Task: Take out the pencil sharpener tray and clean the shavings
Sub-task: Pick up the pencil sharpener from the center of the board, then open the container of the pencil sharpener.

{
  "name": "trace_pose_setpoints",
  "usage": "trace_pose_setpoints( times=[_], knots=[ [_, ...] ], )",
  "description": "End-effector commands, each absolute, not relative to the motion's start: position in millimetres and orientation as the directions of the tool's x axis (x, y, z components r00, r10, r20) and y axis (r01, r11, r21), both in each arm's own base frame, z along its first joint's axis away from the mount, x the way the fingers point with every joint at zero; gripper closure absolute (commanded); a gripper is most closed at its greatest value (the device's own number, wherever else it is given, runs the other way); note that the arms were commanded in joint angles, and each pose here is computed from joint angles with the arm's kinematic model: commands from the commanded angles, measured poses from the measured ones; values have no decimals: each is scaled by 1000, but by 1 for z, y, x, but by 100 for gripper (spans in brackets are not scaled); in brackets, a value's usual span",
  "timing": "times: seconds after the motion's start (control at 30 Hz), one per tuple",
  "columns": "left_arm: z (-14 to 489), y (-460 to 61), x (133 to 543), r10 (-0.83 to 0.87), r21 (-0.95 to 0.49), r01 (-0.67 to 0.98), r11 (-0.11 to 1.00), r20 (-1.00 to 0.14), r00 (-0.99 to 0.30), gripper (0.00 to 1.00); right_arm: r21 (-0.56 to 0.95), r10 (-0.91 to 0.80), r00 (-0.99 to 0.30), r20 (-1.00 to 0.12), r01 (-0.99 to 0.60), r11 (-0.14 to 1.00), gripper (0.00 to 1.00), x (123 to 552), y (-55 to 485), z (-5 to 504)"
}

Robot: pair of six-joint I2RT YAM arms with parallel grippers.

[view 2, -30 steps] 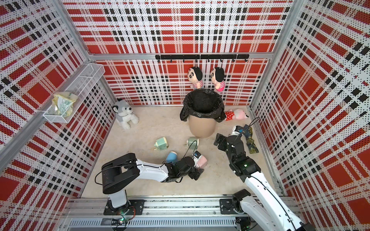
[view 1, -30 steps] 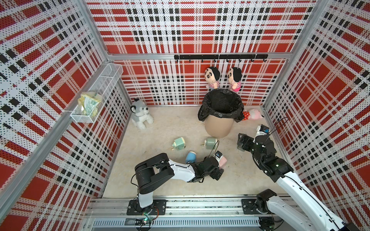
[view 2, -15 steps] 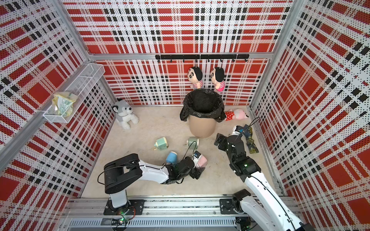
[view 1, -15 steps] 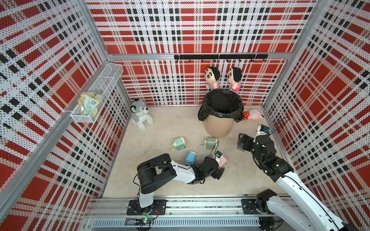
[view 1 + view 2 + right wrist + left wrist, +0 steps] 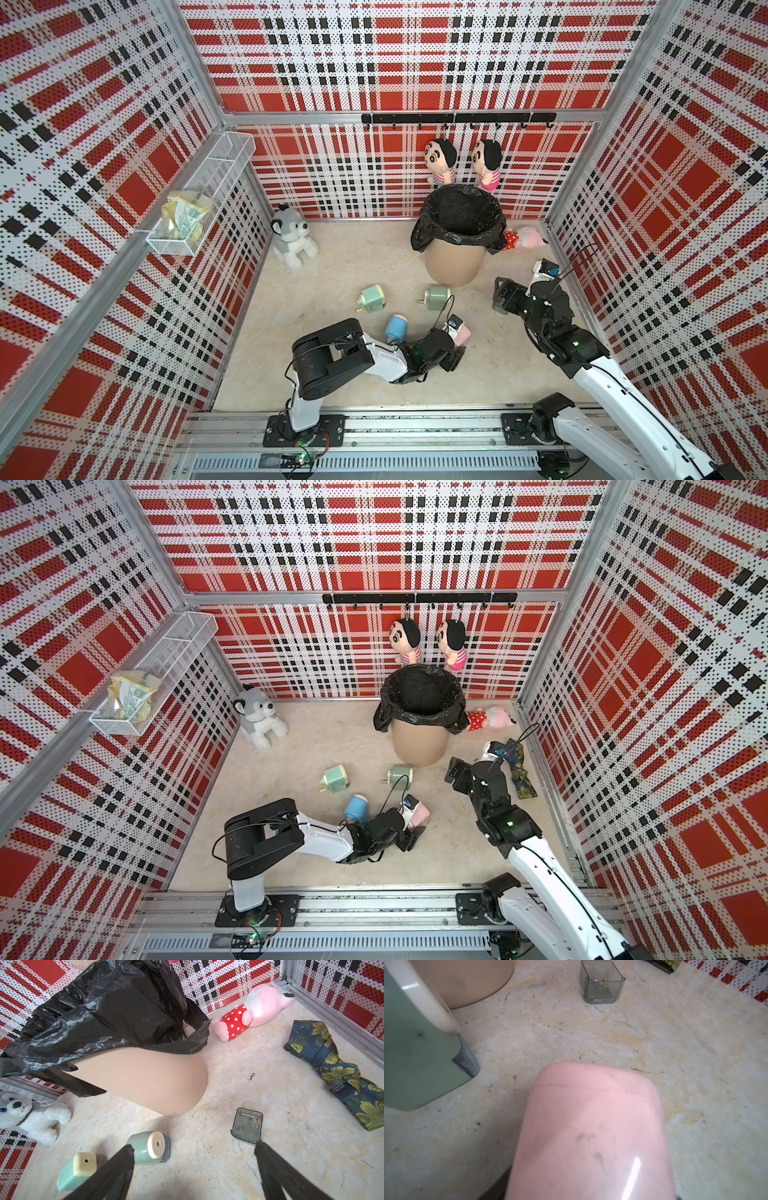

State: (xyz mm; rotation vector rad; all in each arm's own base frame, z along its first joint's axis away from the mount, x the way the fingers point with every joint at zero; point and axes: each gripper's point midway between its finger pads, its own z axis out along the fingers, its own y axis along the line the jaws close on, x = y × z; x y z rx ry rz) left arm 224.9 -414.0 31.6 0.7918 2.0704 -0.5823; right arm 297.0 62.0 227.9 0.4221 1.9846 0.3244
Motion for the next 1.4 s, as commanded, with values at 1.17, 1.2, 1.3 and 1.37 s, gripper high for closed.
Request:
trace_pose_setpoints(
  times=[1.17, 1.2, 1.3, 1.37],
  knots=[
    [323, -318, 301, 269, -126, 792, 597, -899, -346, 50, 536, 322, -429, -844, -692, 484, 10, 369, 173, 371],
    [329, -311, 303, 259, -134, 794, 593, -901, -347, 49, 534, 315, -432, -845, -717, 448, 10, 368, 177, 372],
    [343, -293, 308, 248, -140, 793, 593, -905, -345, 49, 519, 288, -437, -852, -773, 365, 10, 363, 185, 370],
    [352, -284, 305, 241, -146, 801, 581, -909, -340, 49, 508, 268, -438, -858, -803, 313, 10, 355, 190, 370]
  ],
)
